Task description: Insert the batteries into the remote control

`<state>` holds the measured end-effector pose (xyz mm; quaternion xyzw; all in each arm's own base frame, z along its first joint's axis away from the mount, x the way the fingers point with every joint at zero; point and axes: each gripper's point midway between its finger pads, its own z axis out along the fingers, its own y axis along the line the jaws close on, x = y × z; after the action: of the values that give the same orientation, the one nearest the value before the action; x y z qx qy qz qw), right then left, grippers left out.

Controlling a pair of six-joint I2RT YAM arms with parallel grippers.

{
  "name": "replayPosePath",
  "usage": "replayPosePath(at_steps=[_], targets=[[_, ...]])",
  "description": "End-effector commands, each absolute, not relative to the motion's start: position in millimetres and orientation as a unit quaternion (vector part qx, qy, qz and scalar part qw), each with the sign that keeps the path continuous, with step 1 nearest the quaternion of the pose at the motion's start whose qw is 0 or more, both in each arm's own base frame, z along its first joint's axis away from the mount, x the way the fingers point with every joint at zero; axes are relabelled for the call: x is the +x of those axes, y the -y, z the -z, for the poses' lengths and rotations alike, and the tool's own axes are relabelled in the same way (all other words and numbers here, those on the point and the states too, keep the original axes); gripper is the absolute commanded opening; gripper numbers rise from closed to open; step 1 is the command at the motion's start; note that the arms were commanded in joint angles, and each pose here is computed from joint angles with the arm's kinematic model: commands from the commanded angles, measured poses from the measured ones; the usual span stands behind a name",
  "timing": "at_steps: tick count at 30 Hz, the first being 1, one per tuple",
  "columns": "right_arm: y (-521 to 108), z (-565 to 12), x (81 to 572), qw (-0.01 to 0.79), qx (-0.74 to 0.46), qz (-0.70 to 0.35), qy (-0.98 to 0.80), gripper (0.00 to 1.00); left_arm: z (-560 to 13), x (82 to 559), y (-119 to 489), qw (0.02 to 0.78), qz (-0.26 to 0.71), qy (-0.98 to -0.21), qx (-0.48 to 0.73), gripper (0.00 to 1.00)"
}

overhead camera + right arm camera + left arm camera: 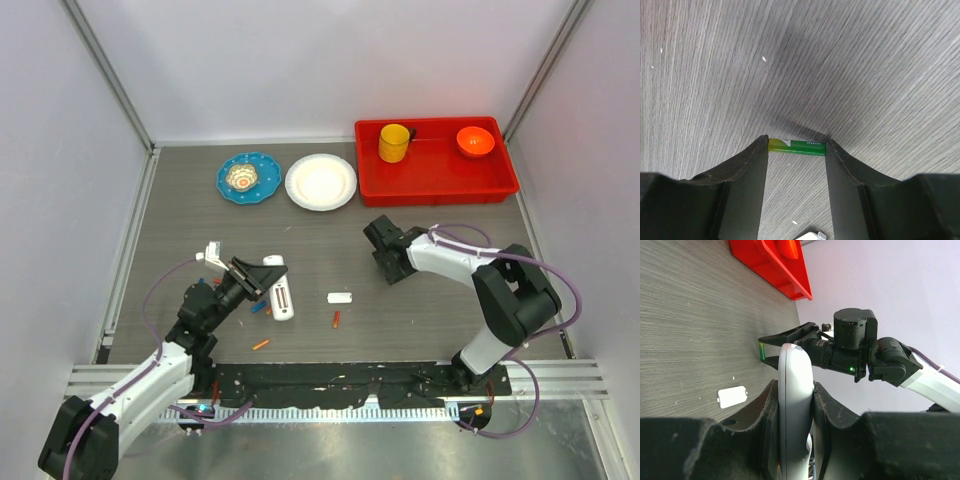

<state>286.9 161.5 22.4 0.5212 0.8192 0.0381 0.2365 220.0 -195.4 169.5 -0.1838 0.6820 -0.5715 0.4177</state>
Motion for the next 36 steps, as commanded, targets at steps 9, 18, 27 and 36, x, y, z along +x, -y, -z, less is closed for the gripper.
replayPosePath(at_steps=[9,18,27,36], targets=[[-163,-20,275,0.21,0.477,-0.008,-0.853,0.59,-179,220,196,0.431,0.579,-0.67,-0.172,0.0],[-162,-58,290,0.257,0.424,-0.016,-0.868,0.67,-179,218,196,0.428,0.582,-0.67,-0.17,0.0],[-199,-118,308,0.356,-0.014,-0.122,-0.926,0.64,-179,216,196,0.43,0.581,-0.671,-0.164,0.0],[-182,-72,296,0.263,-0.169,-0.048,-0.949,0.41,-206,203,212,0.428,0.623,-0.648,-0.093,0.0]])
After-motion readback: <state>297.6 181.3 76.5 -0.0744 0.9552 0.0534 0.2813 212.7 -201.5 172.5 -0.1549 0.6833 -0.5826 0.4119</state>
